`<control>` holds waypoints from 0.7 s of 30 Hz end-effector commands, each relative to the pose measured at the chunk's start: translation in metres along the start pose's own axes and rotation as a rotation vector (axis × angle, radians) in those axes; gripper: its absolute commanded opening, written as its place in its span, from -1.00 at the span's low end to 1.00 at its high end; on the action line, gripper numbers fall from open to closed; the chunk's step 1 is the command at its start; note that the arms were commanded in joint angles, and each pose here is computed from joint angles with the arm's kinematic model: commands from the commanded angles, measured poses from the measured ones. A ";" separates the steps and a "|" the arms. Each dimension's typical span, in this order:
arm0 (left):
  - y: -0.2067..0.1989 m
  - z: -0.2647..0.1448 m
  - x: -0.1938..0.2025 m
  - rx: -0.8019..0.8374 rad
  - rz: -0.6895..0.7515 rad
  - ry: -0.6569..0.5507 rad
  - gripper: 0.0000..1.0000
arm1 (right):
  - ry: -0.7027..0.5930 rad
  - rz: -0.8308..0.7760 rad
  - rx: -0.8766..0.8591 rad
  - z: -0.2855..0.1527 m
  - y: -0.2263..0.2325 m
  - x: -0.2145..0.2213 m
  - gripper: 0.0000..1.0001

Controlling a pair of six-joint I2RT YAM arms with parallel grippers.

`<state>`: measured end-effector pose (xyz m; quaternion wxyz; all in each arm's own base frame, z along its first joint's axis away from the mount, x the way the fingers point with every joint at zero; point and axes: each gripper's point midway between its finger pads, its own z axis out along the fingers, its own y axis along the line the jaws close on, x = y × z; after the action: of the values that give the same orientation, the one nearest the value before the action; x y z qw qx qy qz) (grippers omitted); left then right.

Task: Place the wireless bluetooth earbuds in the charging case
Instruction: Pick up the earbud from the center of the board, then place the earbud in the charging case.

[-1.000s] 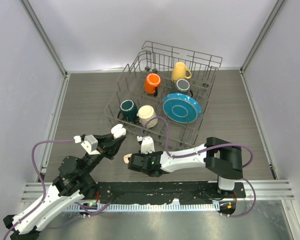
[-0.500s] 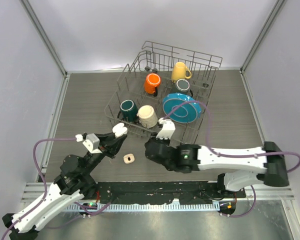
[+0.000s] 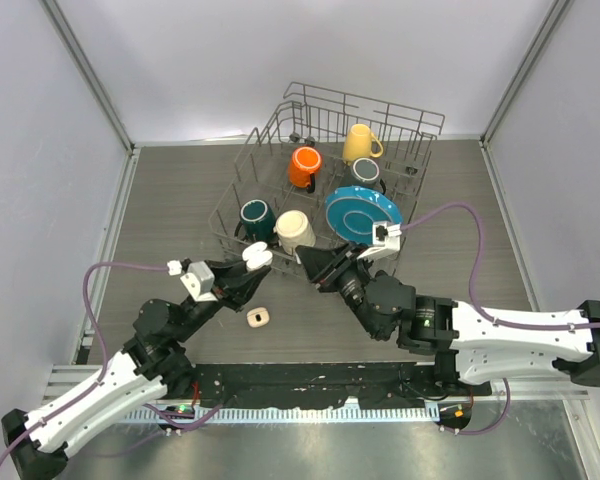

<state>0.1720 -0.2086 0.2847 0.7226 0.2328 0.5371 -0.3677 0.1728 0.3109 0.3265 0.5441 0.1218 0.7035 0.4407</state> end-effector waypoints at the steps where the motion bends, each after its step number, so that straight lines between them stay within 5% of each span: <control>1: -0.011 0.010 -0.026 0.063 0.025 -0.109 -1.00 | -0.119 0.121 -0.110 0.006 0.039 -0.028 -0.98; 21: -0.017 0.022 -0.032 0.091 -0.003 -0.120 -1.00 | -0.090 0.040 -0.229 0.028 0.078 0.004 -0.98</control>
<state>0.1733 -0.2313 0.2852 0.7122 0.2582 0.5221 -0.3917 0.1754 0.3689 0.3470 0.5722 0.0855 0.6507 0.4917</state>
